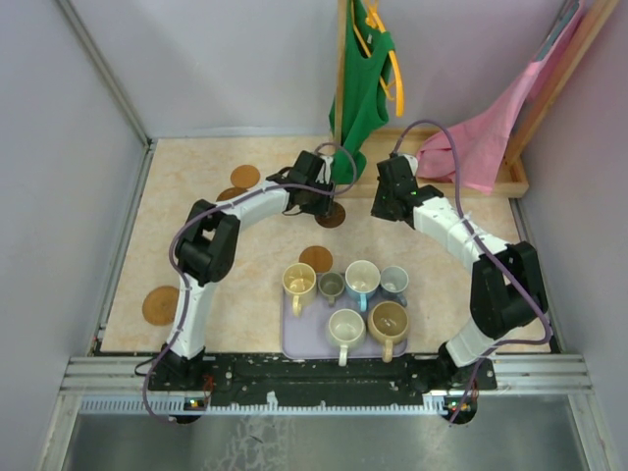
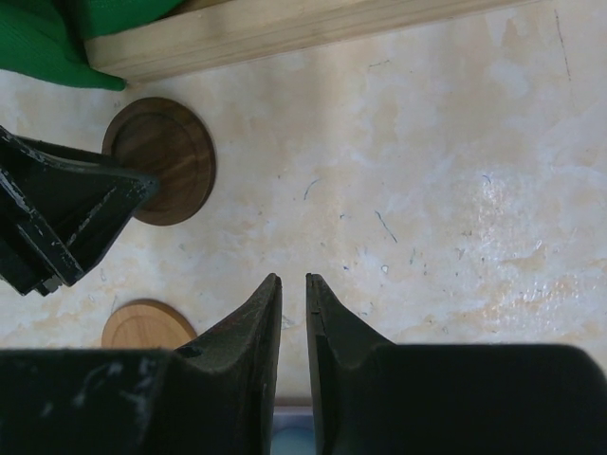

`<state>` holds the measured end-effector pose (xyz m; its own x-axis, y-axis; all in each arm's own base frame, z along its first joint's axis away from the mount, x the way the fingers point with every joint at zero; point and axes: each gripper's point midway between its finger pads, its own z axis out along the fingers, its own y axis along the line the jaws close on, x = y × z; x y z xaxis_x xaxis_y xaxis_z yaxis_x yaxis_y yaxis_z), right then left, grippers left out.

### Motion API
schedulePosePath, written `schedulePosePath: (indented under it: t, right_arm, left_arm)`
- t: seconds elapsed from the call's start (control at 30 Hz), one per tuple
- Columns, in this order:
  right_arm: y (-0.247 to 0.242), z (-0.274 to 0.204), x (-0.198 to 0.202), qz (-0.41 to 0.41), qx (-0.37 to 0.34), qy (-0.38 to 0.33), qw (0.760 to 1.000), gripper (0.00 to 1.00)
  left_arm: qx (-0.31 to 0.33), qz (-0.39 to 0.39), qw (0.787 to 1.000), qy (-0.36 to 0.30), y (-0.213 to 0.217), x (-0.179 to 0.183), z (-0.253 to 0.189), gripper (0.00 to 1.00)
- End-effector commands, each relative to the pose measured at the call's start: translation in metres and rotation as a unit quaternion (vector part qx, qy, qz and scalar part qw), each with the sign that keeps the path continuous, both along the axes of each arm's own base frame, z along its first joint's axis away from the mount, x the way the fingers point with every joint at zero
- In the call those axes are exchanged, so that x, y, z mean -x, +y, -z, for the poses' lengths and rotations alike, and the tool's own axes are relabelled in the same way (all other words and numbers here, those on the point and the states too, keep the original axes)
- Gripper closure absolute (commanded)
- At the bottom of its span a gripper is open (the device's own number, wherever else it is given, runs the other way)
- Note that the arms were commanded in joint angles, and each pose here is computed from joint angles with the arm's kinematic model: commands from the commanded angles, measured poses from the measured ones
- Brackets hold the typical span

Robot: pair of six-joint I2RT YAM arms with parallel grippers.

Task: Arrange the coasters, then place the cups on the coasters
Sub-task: Move the coaster to the center of the board.

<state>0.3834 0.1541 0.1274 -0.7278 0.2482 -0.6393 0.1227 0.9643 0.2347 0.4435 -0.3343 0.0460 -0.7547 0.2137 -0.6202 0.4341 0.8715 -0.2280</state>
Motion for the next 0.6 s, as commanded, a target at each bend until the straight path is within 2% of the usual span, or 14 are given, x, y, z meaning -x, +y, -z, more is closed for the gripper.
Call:
schedulePosePath:
  t: [0.0,0.27,0.57]
  right_arm:
    - [-0.003,-0.026,-0.004,0.004,-0.013,-0.037,0.999,0.82]
    - [-0.003,-0.026,-0.003,0.003,-0.013,-0.036,0.999,0.82]
    - [0.001,-0.025,-0.004,-0.004,-0.021,-0.036,0.999,0.82]
  left_arm:
    - [-0.010,0.001,1.000,0.001,-0.001,-0.004,0.013,0.51]
    - [-0.029,-0.014,0.999,0.011,0.006,-0.002,0.024,0.51]
    - [-0.091,-0.100,0.990,0.034,0.056,0.003,0.041,0.52]
